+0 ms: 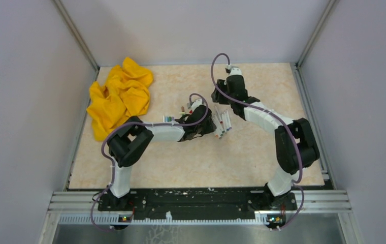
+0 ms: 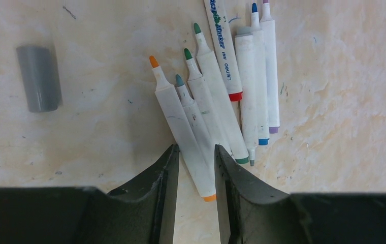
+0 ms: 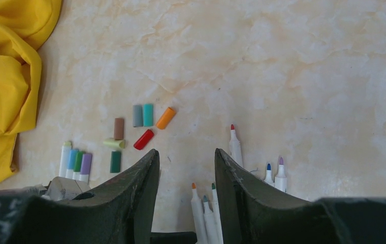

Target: Open the pen caps

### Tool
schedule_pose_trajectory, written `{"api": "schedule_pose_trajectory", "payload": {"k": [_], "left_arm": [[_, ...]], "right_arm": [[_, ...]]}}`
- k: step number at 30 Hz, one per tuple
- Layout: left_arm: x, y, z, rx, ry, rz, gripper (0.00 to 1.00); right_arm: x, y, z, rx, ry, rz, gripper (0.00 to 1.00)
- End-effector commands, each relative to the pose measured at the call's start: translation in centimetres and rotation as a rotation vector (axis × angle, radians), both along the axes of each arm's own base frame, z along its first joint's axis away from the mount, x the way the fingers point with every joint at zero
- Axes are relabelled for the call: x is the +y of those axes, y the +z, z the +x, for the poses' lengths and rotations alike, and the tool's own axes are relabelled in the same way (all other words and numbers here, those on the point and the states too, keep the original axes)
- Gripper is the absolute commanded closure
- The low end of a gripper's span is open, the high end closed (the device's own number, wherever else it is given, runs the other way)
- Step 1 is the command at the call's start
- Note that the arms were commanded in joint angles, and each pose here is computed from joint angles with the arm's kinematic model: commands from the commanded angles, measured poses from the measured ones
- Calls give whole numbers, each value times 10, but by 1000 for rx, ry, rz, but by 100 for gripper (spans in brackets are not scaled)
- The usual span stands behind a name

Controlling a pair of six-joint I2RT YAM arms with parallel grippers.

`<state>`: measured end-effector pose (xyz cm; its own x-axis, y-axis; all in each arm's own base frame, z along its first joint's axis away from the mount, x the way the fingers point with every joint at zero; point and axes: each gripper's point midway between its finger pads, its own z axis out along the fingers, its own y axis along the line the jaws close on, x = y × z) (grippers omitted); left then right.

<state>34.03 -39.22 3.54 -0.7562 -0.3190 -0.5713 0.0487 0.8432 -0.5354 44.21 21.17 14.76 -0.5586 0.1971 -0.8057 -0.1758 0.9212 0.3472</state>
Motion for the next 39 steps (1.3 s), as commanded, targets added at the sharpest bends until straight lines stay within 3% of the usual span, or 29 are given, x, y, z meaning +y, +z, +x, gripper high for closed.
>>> {"api": "schedule_pose_trajectory", "payload": {"k": [1, 6, 10, 13, 18, 28, 39], "left_arm": [[2, 8, 15, -39, 15, 14, 63], [18, 19, 10, -48, 32, 36, 61], [37, 46, 4, -91, 77, 23, 46], [50, 61, -1, -115, 88, 40, 41], [80, 65, -11, -109, 102, 168, 42], [164, 29, -42, -44, 224, 454, 43], [182, 20, -36, -34, 258, 544, 42]], "right_arm": [[-4, 40, 4, -100, -19, 38, 56], [-4, 48, 3, -114, -8, 41, 56], [-2, 54, 3, -121, 0, 48, 56], [1, 56, 2, -120, 12, 59, 56], [6, 58, -1, -121, 21, 69, 56], [18, 52, -9, -114, 57, 100, 56], [18, 47, -11, -112, 61, 95, 56]]}}
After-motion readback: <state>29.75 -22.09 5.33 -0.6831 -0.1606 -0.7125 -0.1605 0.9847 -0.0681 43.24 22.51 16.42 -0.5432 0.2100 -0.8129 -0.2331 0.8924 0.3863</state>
